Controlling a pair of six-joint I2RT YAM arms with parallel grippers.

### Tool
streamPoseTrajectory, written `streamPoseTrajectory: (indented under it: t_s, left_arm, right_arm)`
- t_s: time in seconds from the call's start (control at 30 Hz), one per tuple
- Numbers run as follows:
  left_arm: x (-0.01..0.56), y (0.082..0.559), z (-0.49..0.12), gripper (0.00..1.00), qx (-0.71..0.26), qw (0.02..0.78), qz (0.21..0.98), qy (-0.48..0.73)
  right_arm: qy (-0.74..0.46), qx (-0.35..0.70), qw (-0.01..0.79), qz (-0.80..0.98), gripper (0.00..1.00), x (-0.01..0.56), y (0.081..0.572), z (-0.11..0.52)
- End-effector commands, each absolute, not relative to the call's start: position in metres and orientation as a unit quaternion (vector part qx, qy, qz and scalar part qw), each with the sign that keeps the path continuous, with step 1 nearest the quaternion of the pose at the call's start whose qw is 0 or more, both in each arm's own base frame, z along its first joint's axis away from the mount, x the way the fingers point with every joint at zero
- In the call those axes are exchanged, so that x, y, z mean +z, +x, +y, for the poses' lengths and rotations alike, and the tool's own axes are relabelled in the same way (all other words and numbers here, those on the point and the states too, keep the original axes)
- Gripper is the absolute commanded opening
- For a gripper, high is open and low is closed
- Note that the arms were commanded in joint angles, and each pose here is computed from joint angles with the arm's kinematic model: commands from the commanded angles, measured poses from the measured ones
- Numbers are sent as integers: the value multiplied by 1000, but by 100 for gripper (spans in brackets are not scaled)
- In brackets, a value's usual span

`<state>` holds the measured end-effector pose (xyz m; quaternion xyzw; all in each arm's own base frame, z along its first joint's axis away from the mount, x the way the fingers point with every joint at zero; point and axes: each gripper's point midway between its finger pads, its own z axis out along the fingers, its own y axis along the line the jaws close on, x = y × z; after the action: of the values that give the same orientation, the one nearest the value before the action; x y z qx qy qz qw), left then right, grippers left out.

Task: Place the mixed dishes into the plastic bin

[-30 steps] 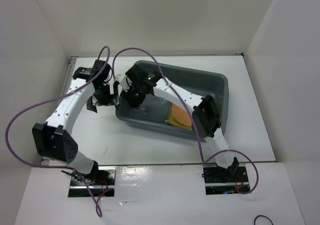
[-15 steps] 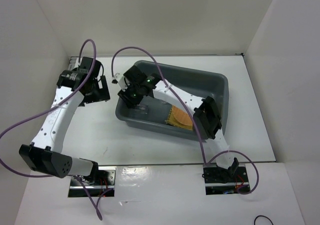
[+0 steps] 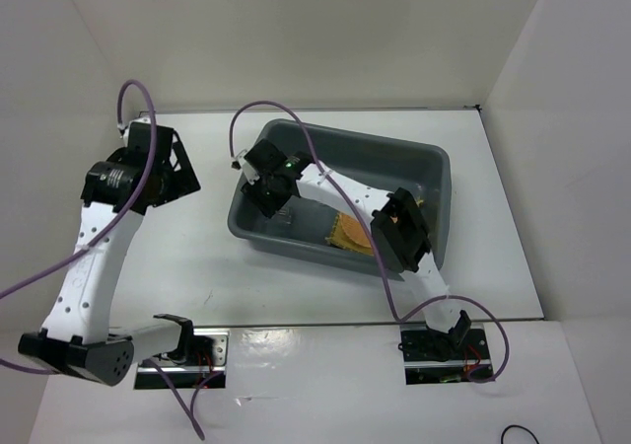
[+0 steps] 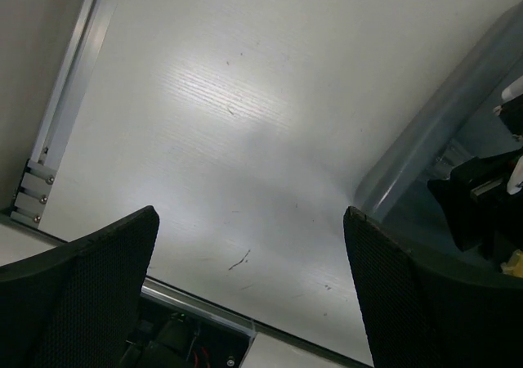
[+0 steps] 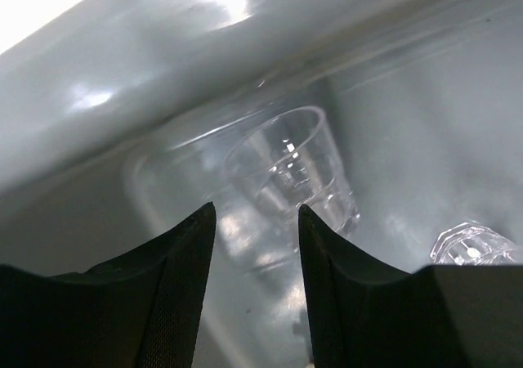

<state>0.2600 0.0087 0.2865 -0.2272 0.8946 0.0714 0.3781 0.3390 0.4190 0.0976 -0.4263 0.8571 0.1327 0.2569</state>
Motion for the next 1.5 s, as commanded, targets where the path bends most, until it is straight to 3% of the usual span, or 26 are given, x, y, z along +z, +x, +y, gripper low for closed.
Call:
streamPoseTrajectory:
  t_s: [0.0,0.2,0.4,0.8,0.97,1.07,1.13,1.17,1.27,1.33,1.37,1.47]
  left_arm:
    - [272,269,6,100,73,363,901,-227]
    - [265,267,8,100,75,352,905,-225]
    - [260,269,9,100,70,348,906,-232]
    - [251,271,11,100,57,340,911,-228]
    - [248,270,9,100,54,334,913,-226]
    - [247,270,8,100,51,333,915,-221]
    - [245,271,7,100,51,333,915,-221]
    - [245,271,7,100,51,333,915,-221]
    - [242,270,6,100,48,328,918,-219]
    - [242,270,6,100,48,328,918,-219]
    - [242,270,6,100,48,328,918,-219]
    - [242,270,6,100,48,328,918,-219]
  right_arm:
    - [-396,116,285,865,51,94,361,427]
    - [-389,109,287,869,53,85,367,430]
    - [-390,140,288,863,68,92,366,444]
    - [-464,170,239,836,77,60,345,450]
    - [-488,163,230,826,89,46,345,448]
    - [-498,161,232,820,90,46,346,448]
    - [-498,161,232,820,82,46,346,448]
    - [-501,161,237,816,68,50,348,450]
    - [-498,150,244,818,43,53,352,448]
    - [-494,143,264,816,34,67,360,450]
    - [-493,139,266,817,24,67,361,449]
    - [-488,137,286,813,12,88,366,449]
